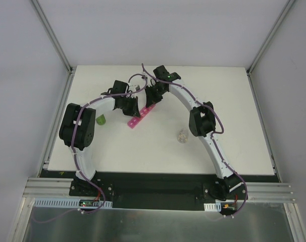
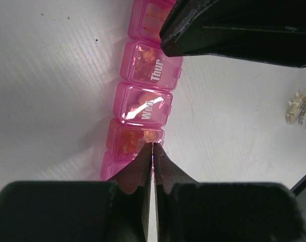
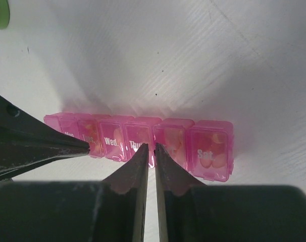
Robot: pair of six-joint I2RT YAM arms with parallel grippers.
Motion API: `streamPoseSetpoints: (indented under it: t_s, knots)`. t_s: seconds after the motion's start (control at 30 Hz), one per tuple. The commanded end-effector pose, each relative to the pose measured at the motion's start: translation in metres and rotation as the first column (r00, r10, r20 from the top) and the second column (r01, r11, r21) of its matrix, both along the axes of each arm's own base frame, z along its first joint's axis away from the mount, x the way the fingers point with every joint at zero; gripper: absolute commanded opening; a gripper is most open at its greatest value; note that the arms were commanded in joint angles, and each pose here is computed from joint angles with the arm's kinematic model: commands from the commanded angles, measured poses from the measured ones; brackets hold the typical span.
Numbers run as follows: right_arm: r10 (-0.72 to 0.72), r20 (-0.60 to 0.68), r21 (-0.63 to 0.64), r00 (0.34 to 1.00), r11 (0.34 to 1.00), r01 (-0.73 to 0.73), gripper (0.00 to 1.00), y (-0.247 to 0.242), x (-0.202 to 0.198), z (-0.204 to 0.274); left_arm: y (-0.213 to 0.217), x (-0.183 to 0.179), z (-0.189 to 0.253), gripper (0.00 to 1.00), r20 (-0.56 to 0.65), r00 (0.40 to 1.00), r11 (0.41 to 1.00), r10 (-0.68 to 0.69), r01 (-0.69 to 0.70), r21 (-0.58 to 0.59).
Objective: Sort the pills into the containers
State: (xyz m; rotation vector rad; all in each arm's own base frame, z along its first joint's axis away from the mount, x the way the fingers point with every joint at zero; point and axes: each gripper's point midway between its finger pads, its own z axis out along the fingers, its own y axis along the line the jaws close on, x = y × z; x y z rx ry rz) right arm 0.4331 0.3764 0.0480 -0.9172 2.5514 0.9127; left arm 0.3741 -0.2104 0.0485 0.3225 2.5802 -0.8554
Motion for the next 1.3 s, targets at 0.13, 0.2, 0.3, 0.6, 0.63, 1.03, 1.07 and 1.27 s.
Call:
streamPoseSetpoints:
  t_s: [0.13,0.2,0.3,0.6,0.63,1.03,1.07,1.27]
  knots:
    - [-0.032,0.020,-0.035,0.999,0.999,0.033,0.13,-0.003,0.007,-0.002,0.018,-0.004,-0.020,0.02,-0.033,0.999,0.985,0.008,-0.003,0.171]
    - [-0.033,0.022,-0.034,0.999,0.999,0.033,0.13,-0.002,0.007,-0.002,0.019,-0.004,-0.021,0.02,-0.032,0.999,0.983,0.007,-0.001,0.185]
    - [-0.036,0.021,-0.036,0.999,0.999,0.037,0.13,-0.003,0.007,-0.002,0.018,-0.006,-0.025,0.02,-0.042,0.999,0.979,0.002,0.007,0.205]
    - [-0.033,0.013,-0.024,0.999,0.999,0.034,0.13,-0.001,0.006,0.000,0.018,-0.012,-0.037,0.02,-0.078,0.997,0.969,-0.003,0.022,0.246]
    - [-0.034,0.014,-0.018,0.999,0.999,0.034,0.13,-0.001,0.006,0.002,0.018,-0.013,-0.039,0.02,-0.085,0.996,0.968,-0.003,0.025,0.251]
    - [-0.011,-0.012,0.152,1.000,0.988,0.013,0.13,0.011,0.007,0.044,0.024,-0.020,-0.052,0.02,-0.134,0.991,0.959,0.017,0.022,0.284]
    - [-0.012,-0.021,0.165,1.000,0.986,0.016,0.13,0.010,0.006,0.047,0.024,-0.020,-0.052,0.02,-0.136,0.991,0.959,0.015,0.024,0.283]
    - [-0.009,-0.054,0.199,0.998,0.980,0.020,0.14,0.009,0.000,0.058,0.024,-0.020,-0.052,0.02,-0.143,0.989,0.958,0.022,0.020,0.285]
